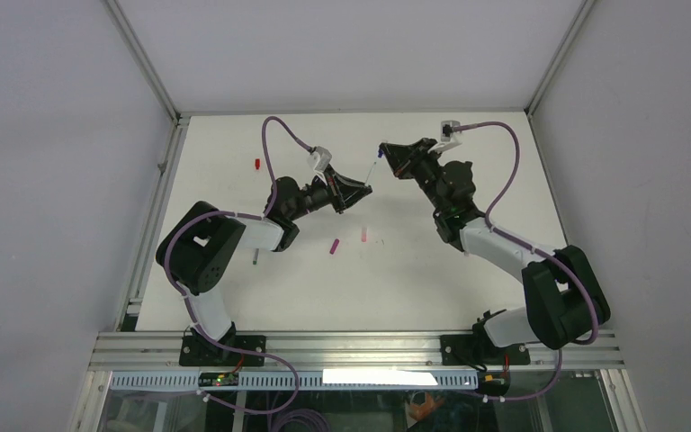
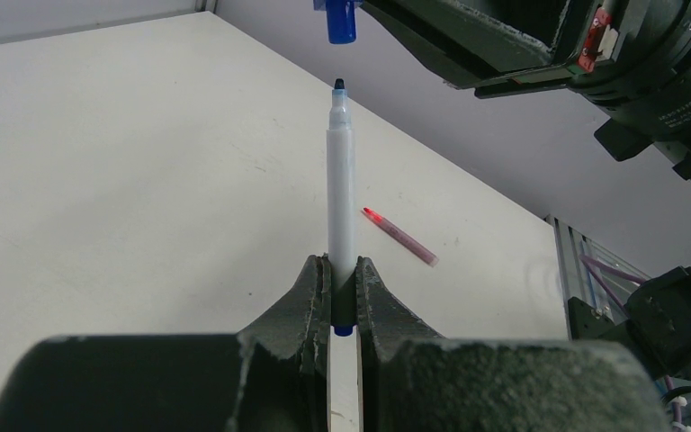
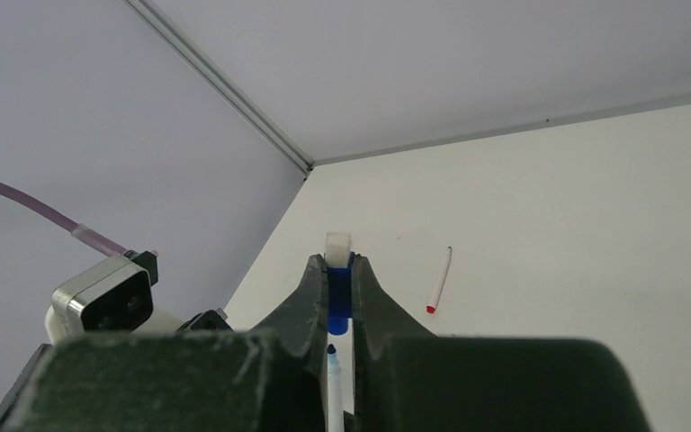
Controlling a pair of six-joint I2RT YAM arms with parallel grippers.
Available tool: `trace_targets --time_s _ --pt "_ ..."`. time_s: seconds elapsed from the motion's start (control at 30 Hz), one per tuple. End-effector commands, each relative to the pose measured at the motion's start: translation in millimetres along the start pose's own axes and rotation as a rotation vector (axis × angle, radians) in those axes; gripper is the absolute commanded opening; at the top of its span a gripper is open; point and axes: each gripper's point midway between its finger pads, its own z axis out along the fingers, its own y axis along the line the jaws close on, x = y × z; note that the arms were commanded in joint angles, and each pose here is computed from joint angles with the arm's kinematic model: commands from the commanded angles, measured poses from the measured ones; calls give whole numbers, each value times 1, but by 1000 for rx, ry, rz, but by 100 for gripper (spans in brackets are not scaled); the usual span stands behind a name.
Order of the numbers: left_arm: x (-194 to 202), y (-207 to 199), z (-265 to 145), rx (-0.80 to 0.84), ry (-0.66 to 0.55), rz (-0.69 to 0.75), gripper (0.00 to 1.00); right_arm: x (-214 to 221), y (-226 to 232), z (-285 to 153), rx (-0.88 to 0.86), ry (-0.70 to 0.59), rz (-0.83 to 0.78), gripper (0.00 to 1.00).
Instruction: Insert the pens into the pen caps
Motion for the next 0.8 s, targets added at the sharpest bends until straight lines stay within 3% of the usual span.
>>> trace_targets --time_s 0.0,0.77 --pt "-24 -18 2 56 -72 70 0 -16 16 7 -55 -49 5 0" --pt "-26 -17 2 45 -75 82 0 22 13 -7 -34 67 1 0"
